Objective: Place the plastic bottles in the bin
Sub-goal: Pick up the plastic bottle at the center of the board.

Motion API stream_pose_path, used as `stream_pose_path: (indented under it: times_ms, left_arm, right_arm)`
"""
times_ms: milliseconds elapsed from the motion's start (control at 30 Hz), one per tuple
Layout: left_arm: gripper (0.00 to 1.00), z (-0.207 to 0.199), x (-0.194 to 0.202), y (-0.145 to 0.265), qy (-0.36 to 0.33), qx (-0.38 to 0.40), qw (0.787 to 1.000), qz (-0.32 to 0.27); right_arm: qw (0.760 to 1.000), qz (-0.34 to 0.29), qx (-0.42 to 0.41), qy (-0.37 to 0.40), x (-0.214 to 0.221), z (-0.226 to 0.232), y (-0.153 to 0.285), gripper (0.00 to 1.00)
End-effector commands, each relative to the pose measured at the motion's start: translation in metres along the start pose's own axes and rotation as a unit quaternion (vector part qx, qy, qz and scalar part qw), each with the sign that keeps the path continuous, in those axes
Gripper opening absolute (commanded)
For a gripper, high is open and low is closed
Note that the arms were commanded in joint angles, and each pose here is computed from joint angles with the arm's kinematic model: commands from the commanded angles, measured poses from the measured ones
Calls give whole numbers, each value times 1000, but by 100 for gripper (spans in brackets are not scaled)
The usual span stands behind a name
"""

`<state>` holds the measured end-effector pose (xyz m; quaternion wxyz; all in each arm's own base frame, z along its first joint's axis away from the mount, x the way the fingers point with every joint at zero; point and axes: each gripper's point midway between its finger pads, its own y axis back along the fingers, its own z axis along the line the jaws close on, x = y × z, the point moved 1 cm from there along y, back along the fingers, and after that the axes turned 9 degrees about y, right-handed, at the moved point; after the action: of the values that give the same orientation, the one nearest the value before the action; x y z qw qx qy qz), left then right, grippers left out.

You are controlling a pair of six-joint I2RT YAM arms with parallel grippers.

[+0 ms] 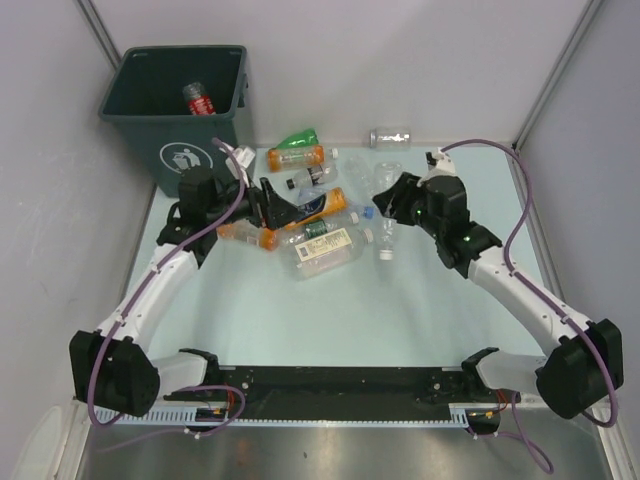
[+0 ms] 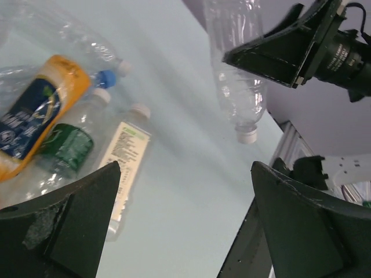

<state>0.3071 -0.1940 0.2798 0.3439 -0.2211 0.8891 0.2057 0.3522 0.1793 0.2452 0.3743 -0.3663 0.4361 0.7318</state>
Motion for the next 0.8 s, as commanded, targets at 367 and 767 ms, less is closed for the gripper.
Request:
stream_pose_path:
  times_ms: [367, 767]
  left_arm:
    - [100, -72, 24, -9, -15, 179, 983, 34]
    - [95, -101, 32, 2, -21, 258, 965, 37]
  right_arm:
    - [916, -117, -354, -149, -56, 186, 58, 41]
    - [897, -129, -396, -148, -51, 213, 63, 49]
